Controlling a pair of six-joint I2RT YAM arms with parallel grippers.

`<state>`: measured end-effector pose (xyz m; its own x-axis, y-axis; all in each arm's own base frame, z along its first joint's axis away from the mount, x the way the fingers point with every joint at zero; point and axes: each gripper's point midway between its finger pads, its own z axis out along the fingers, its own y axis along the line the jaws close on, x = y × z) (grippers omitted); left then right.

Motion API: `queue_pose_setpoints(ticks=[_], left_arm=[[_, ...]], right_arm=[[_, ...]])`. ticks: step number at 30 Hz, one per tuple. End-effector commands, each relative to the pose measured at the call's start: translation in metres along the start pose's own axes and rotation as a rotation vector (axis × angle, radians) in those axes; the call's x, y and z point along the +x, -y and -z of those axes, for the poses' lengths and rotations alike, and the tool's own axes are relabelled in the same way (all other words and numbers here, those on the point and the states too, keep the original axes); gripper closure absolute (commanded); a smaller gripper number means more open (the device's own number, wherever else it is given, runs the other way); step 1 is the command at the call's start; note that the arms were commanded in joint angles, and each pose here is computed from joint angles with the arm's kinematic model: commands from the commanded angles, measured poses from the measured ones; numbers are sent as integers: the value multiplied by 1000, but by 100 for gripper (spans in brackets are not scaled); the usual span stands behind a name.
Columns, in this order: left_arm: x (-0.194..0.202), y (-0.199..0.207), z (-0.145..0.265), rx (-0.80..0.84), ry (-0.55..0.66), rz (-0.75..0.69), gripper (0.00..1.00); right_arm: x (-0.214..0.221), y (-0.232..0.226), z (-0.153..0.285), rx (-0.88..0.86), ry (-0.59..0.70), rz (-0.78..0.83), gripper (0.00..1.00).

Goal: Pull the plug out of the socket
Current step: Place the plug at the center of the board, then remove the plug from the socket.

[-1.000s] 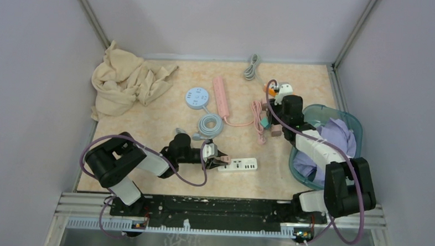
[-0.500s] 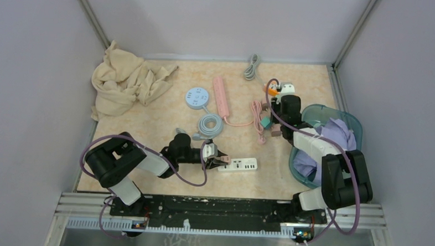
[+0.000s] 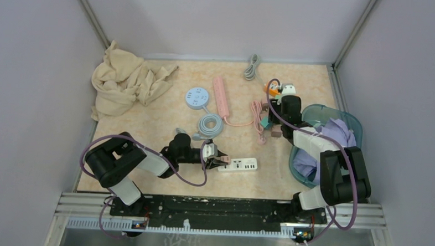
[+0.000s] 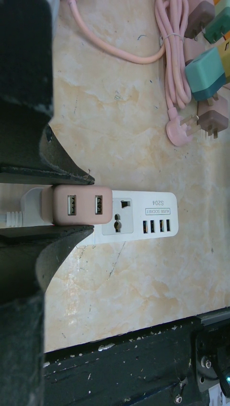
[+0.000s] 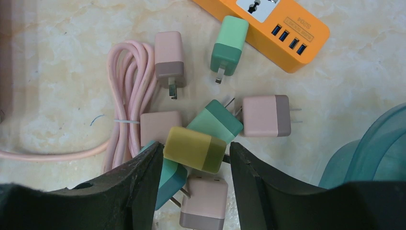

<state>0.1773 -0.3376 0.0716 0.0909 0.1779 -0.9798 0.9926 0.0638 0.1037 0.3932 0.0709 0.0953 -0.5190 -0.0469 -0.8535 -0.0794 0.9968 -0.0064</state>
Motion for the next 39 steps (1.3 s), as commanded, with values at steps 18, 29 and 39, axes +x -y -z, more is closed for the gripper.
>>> queue_pose_setpoints(ticks=[18,29,39], left_arm=[[45,20,9,52,-138,90,100],[45,19,9,52,-140,92,100],[46,19,8,55,-145,95,100]], right_arm=[[-53,-69,65,-492,184,224,39],[-24,-136,141,-1076,261,455,33],[12,-149,188,-1358,362,634,33]])
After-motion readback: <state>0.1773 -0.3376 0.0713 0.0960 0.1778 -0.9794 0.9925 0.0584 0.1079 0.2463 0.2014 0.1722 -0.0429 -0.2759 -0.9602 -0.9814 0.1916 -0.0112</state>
